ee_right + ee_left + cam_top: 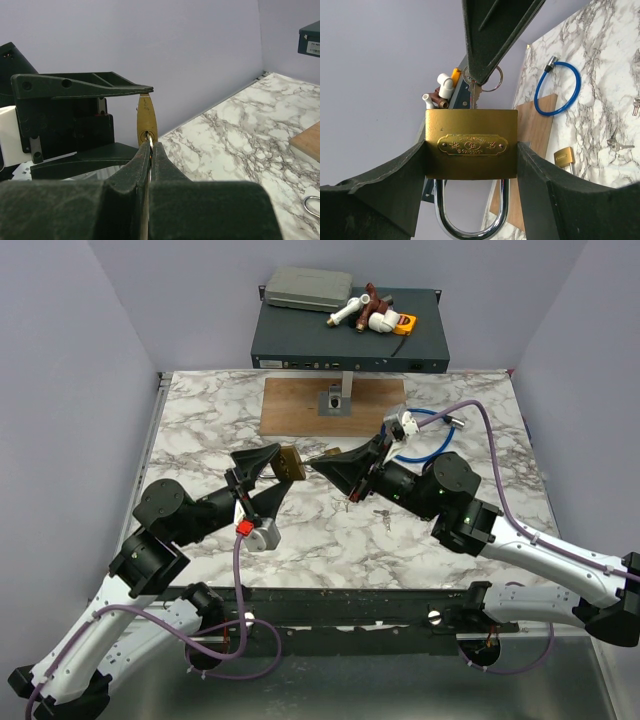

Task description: Unlock with the key

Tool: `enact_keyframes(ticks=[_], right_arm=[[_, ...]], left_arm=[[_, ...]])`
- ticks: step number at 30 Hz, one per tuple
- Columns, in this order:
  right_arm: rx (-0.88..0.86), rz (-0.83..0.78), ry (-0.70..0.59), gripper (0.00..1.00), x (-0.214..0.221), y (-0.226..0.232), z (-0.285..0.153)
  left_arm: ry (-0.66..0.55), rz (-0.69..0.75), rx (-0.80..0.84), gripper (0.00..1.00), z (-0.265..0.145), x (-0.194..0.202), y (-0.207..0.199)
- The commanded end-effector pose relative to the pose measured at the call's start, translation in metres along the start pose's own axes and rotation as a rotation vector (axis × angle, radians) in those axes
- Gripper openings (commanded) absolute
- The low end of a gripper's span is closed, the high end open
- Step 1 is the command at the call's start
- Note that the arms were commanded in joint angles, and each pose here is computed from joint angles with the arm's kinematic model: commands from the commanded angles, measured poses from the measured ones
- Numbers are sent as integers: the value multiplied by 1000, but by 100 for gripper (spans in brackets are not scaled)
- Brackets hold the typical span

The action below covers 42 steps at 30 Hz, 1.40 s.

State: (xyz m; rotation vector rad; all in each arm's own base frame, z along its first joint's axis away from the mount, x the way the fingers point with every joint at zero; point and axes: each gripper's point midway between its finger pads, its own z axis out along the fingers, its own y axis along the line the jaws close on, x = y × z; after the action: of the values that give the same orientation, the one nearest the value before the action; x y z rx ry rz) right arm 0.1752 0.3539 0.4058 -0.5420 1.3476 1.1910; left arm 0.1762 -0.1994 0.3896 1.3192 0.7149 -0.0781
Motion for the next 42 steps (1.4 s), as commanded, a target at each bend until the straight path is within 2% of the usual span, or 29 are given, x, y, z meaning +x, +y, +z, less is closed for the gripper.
enact_keyframes(ticks=[1, 12, 21, 28, 29, 32, 35, 38, 42], right_arm=[[-38, 12, 93, 1, 28, 5, 1], [-64, 35, 129, 1, 41, 8, 9], [-77, 71, 163, 1, 57, 8, 16], [-22, 72, 225, 1, 69, -2, 25], [-12, 64, 223, 5, 67, -3, 24], [19, 47, 190, 39, 53, -7, 14], [43, 33, 155, 60, 40, -9, 2], [57, 34, 144, 68, 38, -11, -9], [19, 64, 127, 72, 41, -4, -19]], left_arm=[[-153, 111, -92, 0, -7, -48, 39], [-179, 223, -46, 0, -6, -51, 26], [-199, 223, -48, 0, -4, -58, 28], [-210, 220, -36, 0, -1, -59, 24], [-208, 219, -35, 0, -1, -59, 23], [-173, 190, -45, 0, -1, -51, 23], [-133, 149, -79, 0, -2, -44, 28], [-112, 110, -110, 0, -3, -40, 34], [-88, 44, -140, 0, -2, -37, 40]])
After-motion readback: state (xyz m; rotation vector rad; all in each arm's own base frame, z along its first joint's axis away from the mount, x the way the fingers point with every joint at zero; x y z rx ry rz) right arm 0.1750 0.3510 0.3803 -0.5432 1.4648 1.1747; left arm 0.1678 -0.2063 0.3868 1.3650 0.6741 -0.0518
